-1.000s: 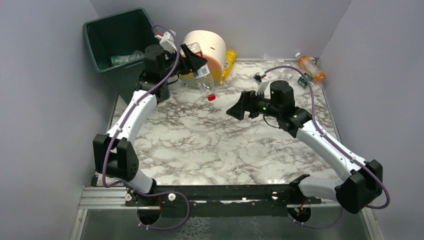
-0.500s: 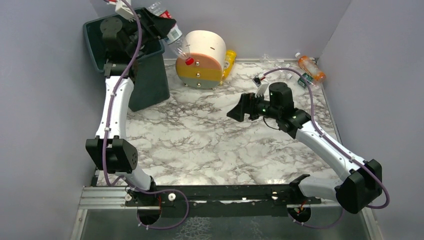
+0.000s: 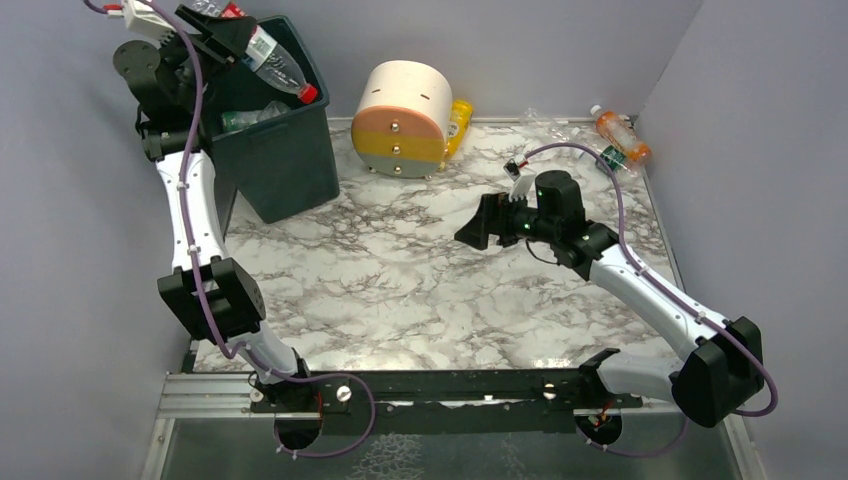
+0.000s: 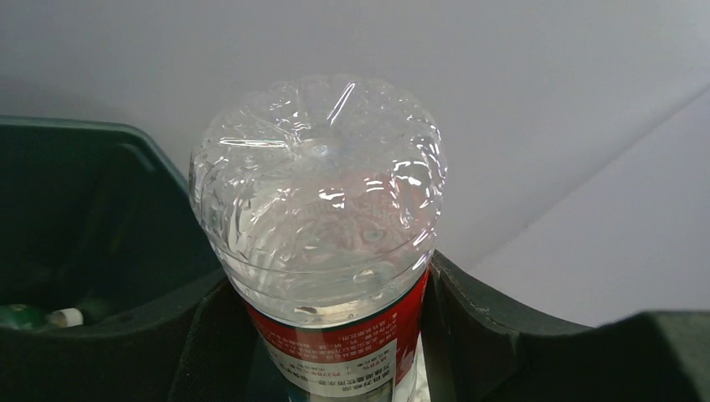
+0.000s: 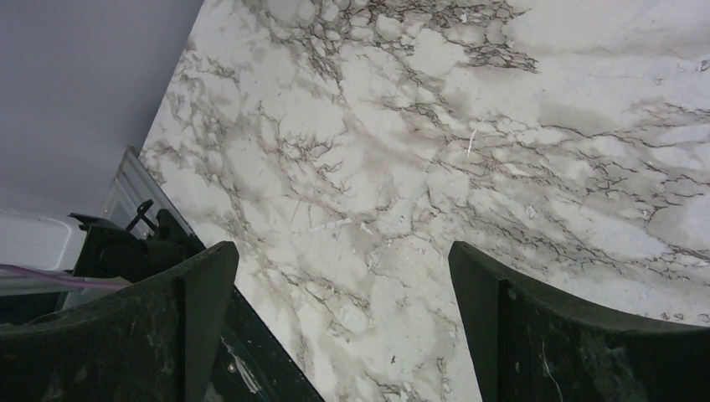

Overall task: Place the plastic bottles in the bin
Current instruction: Place the plastic bottle in the trash bin, then pick up the plastic bottle at the center of the board.

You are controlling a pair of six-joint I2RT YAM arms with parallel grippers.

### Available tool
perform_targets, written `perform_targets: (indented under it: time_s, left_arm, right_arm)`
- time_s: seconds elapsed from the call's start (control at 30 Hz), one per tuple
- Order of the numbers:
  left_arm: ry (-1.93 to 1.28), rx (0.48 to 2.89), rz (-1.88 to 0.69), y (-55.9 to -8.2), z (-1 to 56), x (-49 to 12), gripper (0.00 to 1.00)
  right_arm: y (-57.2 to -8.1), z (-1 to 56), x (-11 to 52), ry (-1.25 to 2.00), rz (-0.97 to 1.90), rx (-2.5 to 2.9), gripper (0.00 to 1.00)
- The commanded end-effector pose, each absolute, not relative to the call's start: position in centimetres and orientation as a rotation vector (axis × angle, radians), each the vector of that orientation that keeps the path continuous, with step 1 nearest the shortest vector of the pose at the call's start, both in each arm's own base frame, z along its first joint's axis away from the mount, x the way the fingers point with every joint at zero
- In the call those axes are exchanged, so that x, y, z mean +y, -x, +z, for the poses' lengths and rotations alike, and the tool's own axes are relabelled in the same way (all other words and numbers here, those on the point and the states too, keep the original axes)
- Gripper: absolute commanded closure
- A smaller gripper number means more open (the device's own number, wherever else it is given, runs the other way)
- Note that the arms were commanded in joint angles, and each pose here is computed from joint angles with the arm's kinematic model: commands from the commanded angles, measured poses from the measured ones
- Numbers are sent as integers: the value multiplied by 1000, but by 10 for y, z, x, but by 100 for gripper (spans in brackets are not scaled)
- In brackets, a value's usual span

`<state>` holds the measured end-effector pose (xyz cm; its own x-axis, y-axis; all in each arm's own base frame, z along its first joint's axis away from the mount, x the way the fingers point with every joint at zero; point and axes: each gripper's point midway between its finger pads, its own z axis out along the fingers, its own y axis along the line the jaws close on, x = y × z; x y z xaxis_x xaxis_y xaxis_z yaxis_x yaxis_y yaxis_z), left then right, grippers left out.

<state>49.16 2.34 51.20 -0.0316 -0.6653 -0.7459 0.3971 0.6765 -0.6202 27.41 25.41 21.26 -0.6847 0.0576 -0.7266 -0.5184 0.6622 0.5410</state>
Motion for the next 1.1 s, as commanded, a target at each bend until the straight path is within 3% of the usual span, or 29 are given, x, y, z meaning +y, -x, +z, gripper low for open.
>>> perform_targets:
  time_s: [0.0, 0.33, 0.47, 0.5, 0.53, 0.83, 1.07]
  left_arm:
    - [268, 1293, -852, -483, 518, 58, 36]
    - [347, 1316, -779, -493, 491, 100, 33]
    - [351, 1336, -771, -493, 485, 101, 17]
    - [355, 1340, -767, -494, 484, 102, 4]
    - [355, 1343, -764, -494, 482, 102, 1]
    - [351, 1363, -764, -492, 479, 100, 1]
    - [289, 1403, -786, -471, 479, 68, 1]
  right_arm:
    - [-274, 212, 255, 359, 995, 2120, 0]
    - [-274, 208, 258, 370, 1013, 2126, 0]
    - [-275, 207, 258, 368, 1012, 2130, 0]
    - [-275, 207, 258, 368, 1011, 2129, 1]
    - [-275, 207, 258, 366, 1010, 2132, 0]
    - [-285, 202, 257, 337, 973, 2146, 0]
    - [-321, 189, 256, 270, 852, 2182, 0]
